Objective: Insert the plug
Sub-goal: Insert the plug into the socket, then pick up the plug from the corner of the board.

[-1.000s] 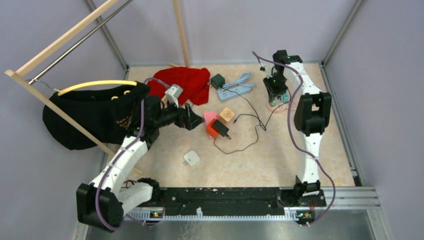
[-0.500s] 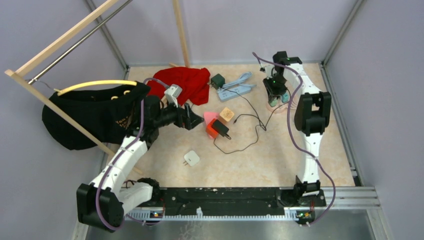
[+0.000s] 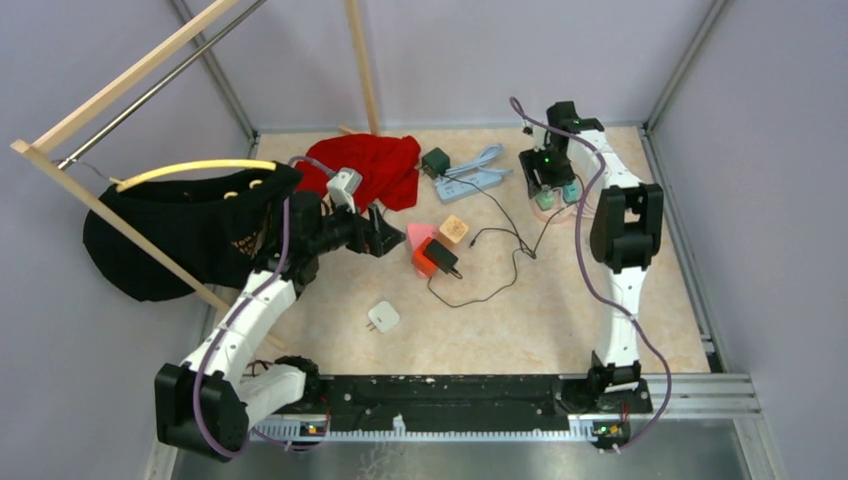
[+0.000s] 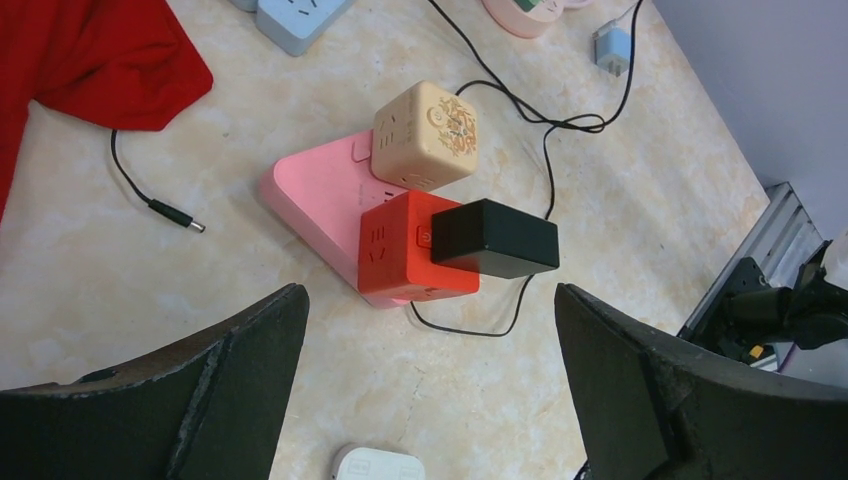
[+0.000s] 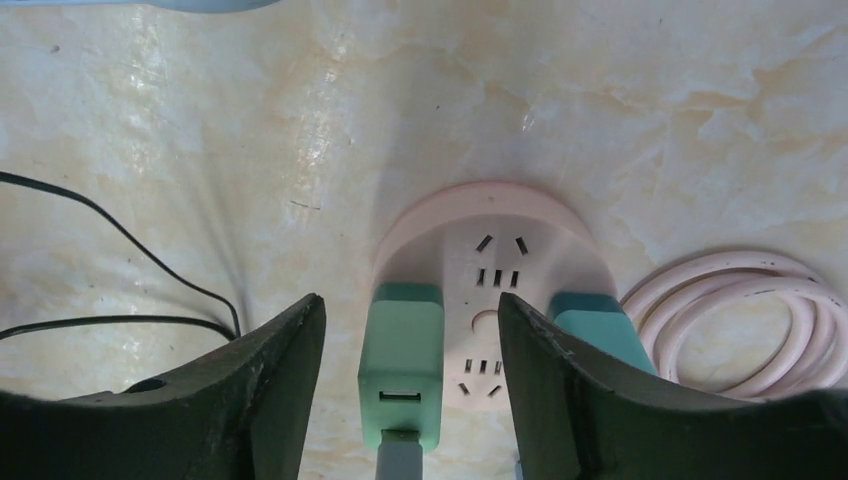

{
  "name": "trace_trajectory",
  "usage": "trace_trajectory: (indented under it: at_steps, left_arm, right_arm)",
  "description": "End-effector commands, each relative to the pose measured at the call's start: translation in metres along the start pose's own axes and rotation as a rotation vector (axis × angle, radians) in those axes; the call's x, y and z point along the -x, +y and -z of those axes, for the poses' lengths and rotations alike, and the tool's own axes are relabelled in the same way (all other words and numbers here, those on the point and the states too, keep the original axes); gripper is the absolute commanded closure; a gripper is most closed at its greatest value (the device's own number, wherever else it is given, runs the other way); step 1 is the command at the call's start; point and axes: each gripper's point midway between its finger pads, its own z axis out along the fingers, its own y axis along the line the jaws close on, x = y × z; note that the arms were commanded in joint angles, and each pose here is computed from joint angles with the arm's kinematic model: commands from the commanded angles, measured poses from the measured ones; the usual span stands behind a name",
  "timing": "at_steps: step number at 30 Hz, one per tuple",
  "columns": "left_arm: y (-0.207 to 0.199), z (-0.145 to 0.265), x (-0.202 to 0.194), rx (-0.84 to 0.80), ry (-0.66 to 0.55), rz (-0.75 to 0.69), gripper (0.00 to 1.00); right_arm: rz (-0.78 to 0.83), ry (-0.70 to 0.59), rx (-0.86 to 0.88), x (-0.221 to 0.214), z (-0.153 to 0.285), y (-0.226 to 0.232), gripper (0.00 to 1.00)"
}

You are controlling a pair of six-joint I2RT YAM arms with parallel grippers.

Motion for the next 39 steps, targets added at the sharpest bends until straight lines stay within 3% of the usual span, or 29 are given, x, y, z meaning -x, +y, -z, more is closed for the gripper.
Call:
trace_trajectory:
  at_steps: [1,6,11,16,22,27,31,34,37,39]
  left_arm:
    - [0.002,-0.007,0.005,0.005,0.019,-0.007,0.01]
    - [-0.001,-0.013,-0.004,0.016,0.107,0.009,0.02]
    - [0.000,-0.004,-0.014,0.061,0.138,0.014,0.02]
    - [0.000,0.010,-0.030,0.088,0.196,-0.009,0.02]
    - [-0.033,0.012,-0.048,0.027,0.224,-0.005,0.07]
    - [-0.031,0.019,-0.077,0.095,0.332,0.000,0.05]
    - [-0.031,0.024,-0.092,0.126,0.348,0.095,0.05]
    - [-0.036,0.024,-0.098,0.119,0.297,0.217,0.02]
    - [-0.036,0.024,-0.106,0.112,0.257,0.288,0.02]
    - [-0.035,0.025,-0.118,0.101,0.280,0.294,0.12]
  right_arm:
    - [-0.005,-0.216,-0.039,0.045,0.051,0.004,0.34]
    - [-0.019,-0.278,-0.053,0.051,0.080,0.011,0.20]
    - [-0.020,-0.429,0.024,0.070,0.126,0.037,0.02]
    - [-0.018,-0.541,0.087,0.072,0.172,0.069,0.01]
    - [-0.024,-0.715,0.200,0.059,0.224,0.112,0.01]
    - [0.007,-0.854,0.338,0.035,0.257,0.166,0.01]
    - [0.066,-0.966,0.438,0.011,0.283,0.205,0.01]
    - [0.114,-1.032,0.513,-0.014,0.283,0.231,0.01]
    - [0.132,-1.091,0.485,-0.031,0.281,0.240,0.01]
    - [0.113,-1.112,0.469,-0.036,0.279,0.238,0.01]
